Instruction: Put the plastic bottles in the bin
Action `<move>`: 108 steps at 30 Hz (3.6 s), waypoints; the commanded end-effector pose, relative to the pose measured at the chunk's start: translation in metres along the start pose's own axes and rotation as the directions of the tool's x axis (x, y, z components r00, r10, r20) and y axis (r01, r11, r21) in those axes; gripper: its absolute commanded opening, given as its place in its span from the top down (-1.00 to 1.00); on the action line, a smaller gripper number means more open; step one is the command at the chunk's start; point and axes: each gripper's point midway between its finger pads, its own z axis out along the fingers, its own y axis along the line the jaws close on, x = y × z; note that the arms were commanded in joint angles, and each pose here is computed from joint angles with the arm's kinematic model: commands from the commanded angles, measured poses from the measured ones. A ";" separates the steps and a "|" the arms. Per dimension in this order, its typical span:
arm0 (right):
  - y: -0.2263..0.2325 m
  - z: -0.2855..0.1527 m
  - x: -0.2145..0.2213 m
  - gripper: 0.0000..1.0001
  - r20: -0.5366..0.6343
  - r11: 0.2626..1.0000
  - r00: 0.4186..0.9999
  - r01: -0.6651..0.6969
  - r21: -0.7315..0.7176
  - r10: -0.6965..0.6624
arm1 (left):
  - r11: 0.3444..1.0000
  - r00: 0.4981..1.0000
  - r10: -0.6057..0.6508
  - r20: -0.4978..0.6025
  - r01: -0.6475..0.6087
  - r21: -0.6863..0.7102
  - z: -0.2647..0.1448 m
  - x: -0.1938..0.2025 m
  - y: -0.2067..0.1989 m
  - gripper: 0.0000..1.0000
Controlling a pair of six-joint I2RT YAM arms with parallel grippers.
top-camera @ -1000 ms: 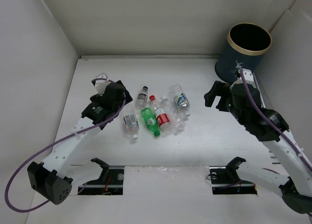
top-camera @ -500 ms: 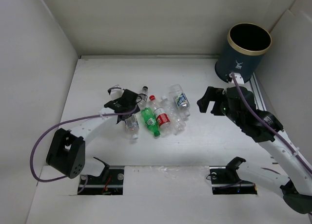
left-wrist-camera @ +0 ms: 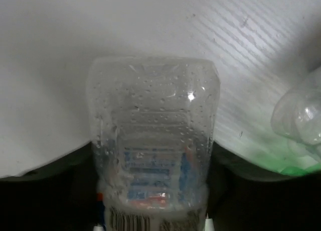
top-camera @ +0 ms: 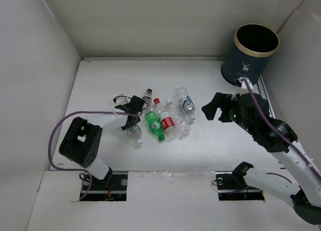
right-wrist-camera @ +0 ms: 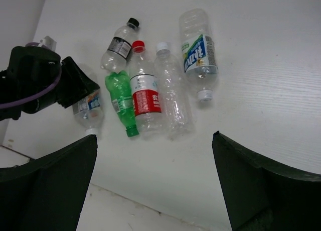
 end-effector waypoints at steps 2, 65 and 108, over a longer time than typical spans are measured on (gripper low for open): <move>0.037 -0.003 -0.008 -1.00 0.027 0.984 1.000 -0.002 -0.178 0.007 | 0.996 0.996 -0.088 0.019 0.088 0.011 -0.010 -0.004 0.006 0.56; 0.023 0.162 -0.171 1.00 0.332 0.960 0.910 -0.189 -0.205 0.250 | 0.495 0.870 -0.387 0.307 -0.084 0.865 -0.372 -0.234 -0.118 -1.00; -0.333 0.188 -0.344 -1.00 0.762 0.635 0.647 -0.590 0.498 0.003 | 0.668 0.949 -0.026 0.315 -0.218 0.711 -0.245 -0.154 -0.143 -1.00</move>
